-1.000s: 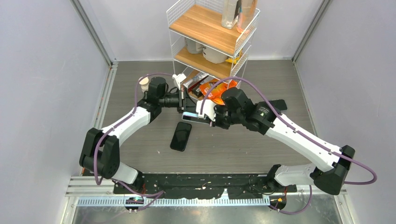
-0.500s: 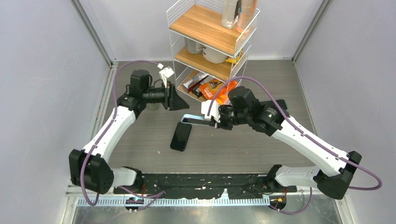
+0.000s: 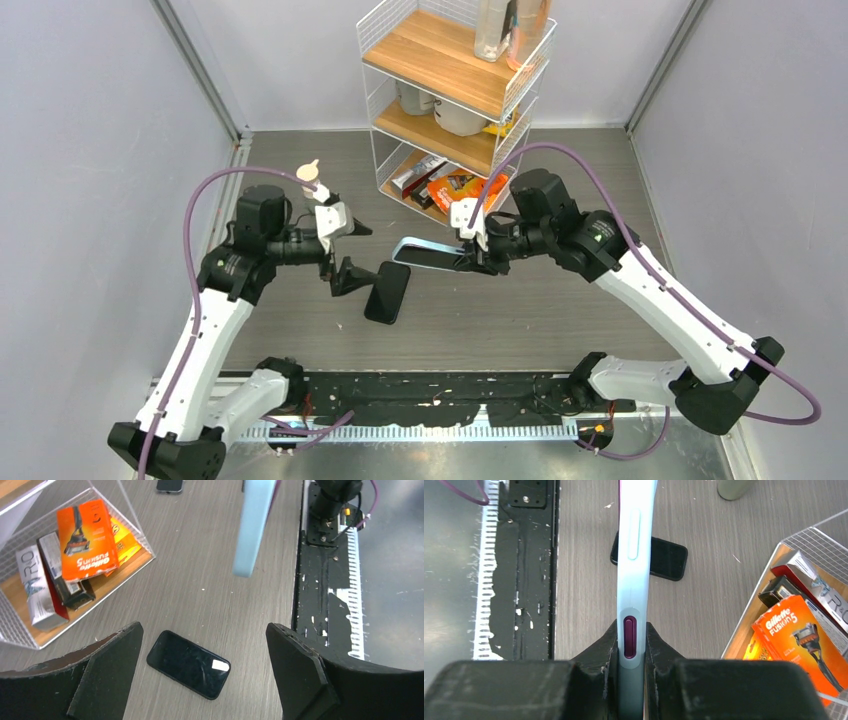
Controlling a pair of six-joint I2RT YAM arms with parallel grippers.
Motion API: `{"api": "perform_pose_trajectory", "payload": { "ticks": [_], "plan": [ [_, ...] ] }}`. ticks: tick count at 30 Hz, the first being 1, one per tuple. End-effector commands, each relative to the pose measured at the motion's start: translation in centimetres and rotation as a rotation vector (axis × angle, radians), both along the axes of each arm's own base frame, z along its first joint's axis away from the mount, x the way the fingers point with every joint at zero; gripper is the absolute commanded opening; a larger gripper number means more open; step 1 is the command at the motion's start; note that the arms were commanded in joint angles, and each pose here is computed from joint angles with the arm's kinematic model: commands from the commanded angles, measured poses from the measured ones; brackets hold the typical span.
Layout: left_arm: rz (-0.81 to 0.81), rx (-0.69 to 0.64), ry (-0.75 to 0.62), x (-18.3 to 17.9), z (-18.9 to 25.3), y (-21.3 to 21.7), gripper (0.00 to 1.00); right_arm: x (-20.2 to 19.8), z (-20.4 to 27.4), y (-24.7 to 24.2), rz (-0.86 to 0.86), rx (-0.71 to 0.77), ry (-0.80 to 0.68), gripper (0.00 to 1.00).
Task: Take the phone out of the phone case
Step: Remove the phone case from the phone.
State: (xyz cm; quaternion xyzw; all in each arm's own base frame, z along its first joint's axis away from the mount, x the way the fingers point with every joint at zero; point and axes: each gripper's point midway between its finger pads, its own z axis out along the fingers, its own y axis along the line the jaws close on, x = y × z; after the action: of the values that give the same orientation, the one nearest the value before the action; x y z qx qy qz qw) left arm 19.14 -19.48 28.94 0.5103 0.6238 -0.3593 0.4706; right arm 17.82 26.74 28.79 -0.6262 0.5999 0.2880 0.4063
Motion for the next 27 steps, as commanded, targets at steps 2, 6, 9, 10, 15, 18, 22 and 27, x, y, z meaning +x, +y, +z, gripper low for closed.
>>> {"api": "perform_pose_trajectory", "payload": {
  "ticks": [2,6,9,10,15,18,22,27],
  "plan": [
    [-0.115,-0.031,-0.041,-1.6,0.4,-1.8,0.97,-1.1,4.0,1.4,0.084,0.124,0.006,0.06],
    [-0.165,-0.033,-0.026,-2.5,0.6,-3.4,0.92,-1.5,4.2,1.9,0.115,0.134,0.039,0.06],
    [-0.189,-0.036,-0.022,-3.0,0.7,-4.1,0.82,-1.5,4.0,2.0,0.119,0.131,0.049,0.06],
    [-0.193,-0.036,-0.021,-3.0,0.8,-4.2,0.78,-1.5,3.9,2.0,0.12,0.129,0.053,0.06],
    [-0.218,-0.043,-0.025,-3.5,0.9,-4.7,0.6,-1.5,3.4,2.2,0.128,0.123,0.07,0.06],
    [-0.228,-0.037,-0.027,-3.5,0.4,-4.9,0.5,-1.6,3.3,2.4,0.136,0.126,0.08,0.06],
    [-0.23,-0.037,-0.036,-3.2,0.2,-5.2,0.41,-1.6,3.1,2.5,0.141,0.125,0.089,0.06],
    [-0.236,-0.026,-0.063,-2.9,-0.1,-5.3,0.12,-1.6,3.0,2.5,0.141,0.123,0.094,0.06]
  ]
}}
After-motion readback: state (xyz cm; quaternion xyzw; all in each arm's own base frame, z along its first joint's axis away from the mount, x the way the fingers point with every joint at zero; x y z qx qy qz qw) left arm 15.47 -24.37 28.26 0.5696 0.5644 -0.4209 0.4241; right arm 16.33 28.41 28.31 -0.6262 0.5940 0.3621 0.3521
